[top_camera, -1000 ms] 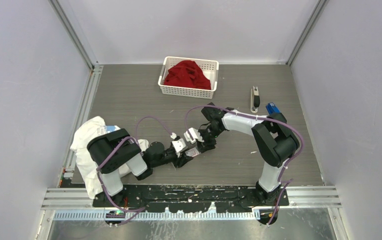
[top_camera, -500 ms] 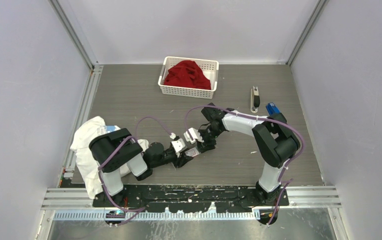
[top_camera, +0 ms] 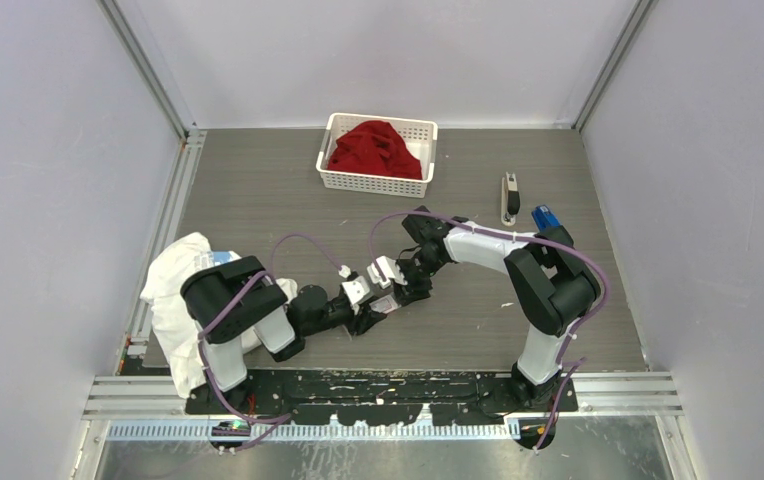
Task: Unload the staples from the stapler
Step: Close the staple box at the center of the board.
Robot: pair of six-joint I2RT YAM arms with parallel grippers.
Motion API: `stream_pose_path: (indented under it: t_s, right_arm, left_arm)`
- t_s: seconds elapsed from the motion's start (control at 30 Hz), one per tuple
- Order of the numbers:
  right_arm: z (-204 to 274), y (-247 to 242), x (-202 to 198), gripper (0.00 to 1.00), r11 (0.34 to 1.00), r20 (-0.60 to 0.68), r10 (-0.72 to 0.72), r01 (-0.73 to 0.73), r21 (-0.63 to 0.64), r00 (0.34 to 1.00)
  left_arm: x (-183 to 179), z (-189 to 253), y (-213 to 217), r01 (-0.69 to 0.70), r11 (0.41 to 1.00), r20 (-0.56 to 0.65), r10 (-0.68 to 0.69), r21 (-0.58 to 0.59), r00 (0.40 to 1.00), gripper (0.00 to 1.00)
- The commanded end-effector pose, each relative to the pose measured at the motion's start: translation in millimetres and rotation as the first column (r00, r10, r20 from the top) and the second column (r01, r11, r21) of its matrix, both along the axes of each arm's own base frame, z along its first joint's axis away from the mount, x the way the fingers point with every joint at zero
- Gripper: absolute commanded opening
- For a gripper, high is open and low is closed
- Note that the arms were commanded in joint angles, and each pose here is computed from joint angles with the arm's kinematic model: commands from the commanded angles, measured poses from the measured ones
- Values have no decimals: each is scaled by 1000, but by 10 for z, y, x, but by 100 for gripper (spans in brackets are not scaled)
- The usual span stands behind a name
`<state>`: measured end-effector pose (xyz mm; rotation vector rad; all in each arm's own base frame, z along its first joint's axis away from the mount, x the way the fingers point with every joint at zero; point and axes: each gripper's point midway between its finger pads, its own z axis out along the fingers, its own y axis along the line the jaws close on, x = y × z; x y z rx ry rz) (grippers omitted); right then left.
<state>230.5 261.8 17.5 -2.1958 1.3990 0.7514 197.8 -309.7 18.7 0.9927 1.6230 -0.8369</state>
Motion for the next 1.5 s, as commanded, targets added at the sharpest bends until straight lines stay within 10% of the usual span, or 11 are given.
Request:
stream_pose_path:
  t_s: [0.0,1.47]
  right_arm:
    - [42,76,58,41,1000,59,10,-11,22,998]
    - [130,-143,136,67,1000,34,13,-14,11,999]
  left_arm:
    - [-253,-636,324,-8,980,-186,45,199,981,45]
    - [-88,151,432,-223,967,-245,247,122,938,65]
